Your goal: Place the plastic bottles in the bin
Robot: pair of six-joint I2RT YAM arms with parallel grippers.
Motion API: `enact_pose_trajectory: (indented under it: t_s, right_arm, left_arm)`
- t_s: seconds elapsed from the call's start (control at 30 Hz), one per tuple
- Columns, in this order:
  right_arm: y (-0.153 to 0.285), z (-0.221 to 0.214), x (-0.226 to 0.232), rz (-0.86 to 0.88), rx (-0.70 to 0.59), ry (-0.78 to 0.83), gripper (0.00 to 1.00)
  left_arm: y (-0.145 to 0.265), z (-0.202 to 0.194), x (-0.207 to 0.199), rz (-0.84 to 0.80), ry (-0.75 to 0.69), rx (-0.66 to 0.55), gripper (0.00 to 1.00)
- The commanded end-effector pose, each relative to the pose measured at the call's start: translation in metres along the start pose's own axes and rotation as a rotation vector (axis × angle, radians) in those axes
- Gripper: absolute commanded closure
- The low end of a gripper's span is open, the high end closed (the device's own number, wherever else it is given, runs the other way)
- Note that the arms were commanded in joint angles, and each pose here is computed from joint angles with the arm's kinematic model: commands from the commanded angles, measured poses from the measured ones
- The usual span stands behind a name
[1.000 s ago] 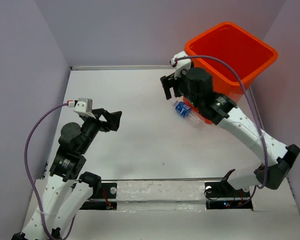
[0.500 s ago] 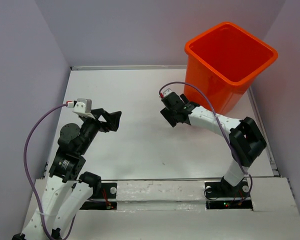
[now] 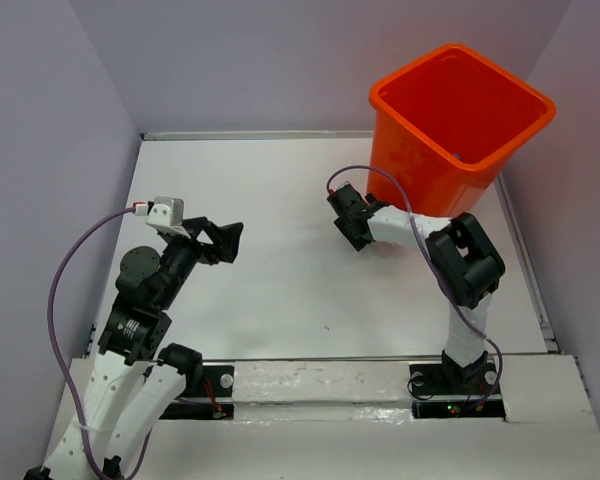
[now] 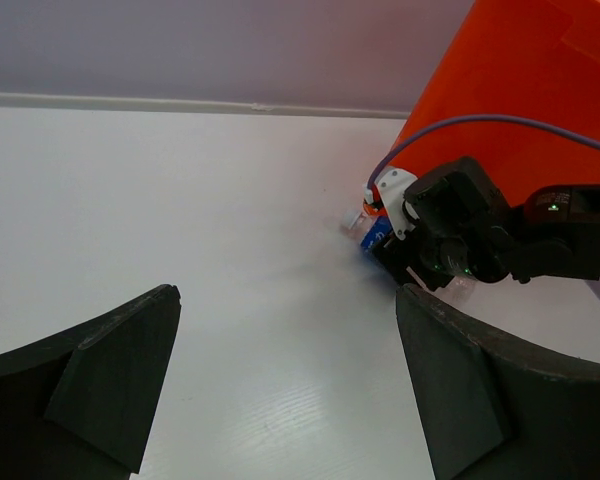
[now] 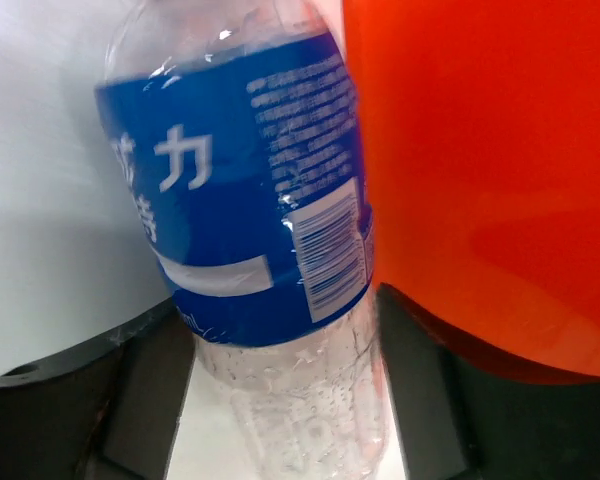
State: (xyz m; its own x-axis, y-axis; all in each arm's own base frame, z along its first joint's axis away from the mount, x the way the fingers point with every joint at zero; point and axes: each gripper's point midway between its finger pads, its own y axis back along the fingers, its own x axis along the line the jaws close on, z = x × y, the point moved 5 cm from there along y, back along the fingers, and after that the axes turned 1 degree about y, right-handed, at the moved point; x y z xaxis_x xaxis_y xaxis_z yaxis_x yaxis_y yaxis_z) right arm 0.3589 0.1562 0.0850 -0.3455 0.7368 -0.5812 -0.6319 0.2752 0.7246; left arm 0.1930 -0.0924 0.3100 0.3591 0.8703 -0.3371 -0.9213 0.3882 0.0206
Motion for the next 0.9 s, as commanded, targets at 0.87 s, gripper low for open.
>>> enact_pose_trajectory:
  t_s: [0.87]
  right_arm:
    - [0.35,0.115,-0.29,-0.373,-1.157,-0.792,0.65]
  left_arm:
    - [-0.003,0.004,0.0,-0.004,-0.002,-0.028,0.01]
